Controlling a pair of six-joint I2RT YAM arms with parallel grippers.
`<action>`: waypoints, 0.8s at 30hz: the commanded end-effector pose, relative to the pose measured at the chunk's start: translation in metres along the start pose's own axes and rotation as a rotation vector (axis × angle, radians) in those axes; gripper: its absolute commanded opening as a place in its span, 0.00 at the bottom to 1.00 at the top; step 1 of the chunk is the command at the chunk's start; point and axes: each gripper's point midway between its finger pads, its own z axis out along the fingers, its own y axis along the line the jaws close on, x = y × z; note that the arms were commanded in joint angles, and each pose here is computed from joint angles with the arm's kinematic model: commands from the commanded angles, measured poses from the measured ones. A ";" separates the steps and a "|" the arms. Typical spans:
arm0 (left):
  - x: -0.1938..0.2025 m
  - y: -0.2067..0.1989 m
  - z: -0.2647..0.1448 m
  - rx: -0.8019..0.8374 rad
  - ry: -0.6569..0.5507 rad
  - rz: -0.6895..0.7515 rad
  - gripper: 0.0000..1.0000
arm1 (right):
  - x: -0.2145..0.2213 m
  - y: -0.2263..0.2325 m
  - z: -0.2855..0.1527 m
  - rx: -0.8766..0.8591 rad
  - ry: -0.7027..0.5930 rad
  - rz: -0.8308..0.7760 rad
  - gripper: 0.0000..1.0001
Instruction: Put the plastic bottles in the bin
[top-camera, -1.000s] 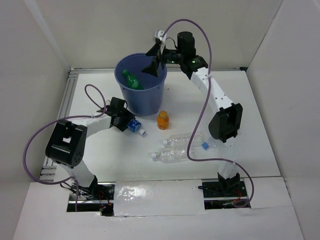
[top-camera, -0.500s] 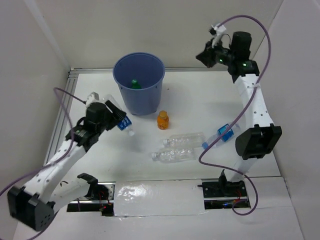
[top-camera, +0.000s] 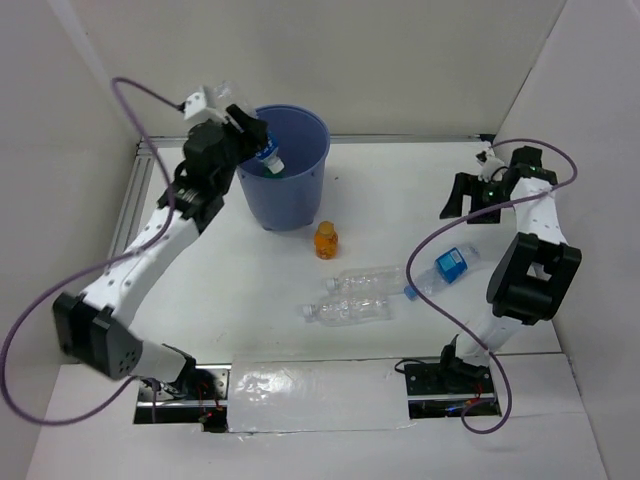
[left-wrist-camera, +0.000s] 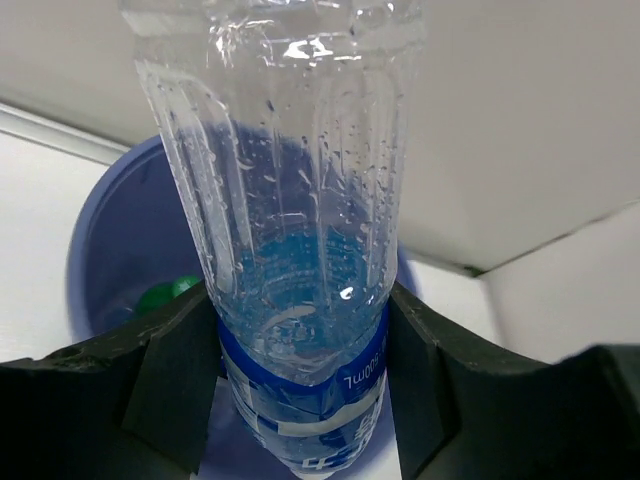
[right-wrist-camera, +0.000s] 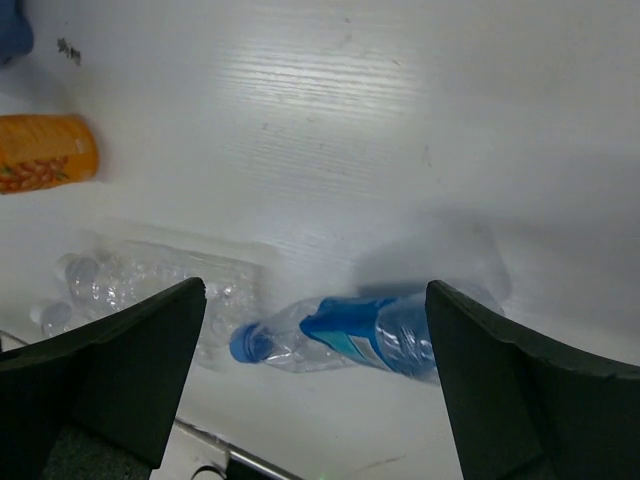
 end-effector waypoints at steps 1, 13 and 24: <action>-0.013 -0.009 0.035 -0.035 -0.095 0.081 0.18 | 0.023 -0.018 -0.013 0.026 0.054 0.150 0.98; 0.000 -0.004 0.071 -0.087 -0.063 0.290 1.00 | 0.094 -0.049 0.017 0.065 0.298 0.417 0.99; 0.056 -0.103 -0.067 0.474 0.044 0.614 0.98 | 0.115 -0.049 0.046 -0.015 0.387 0.563 0.98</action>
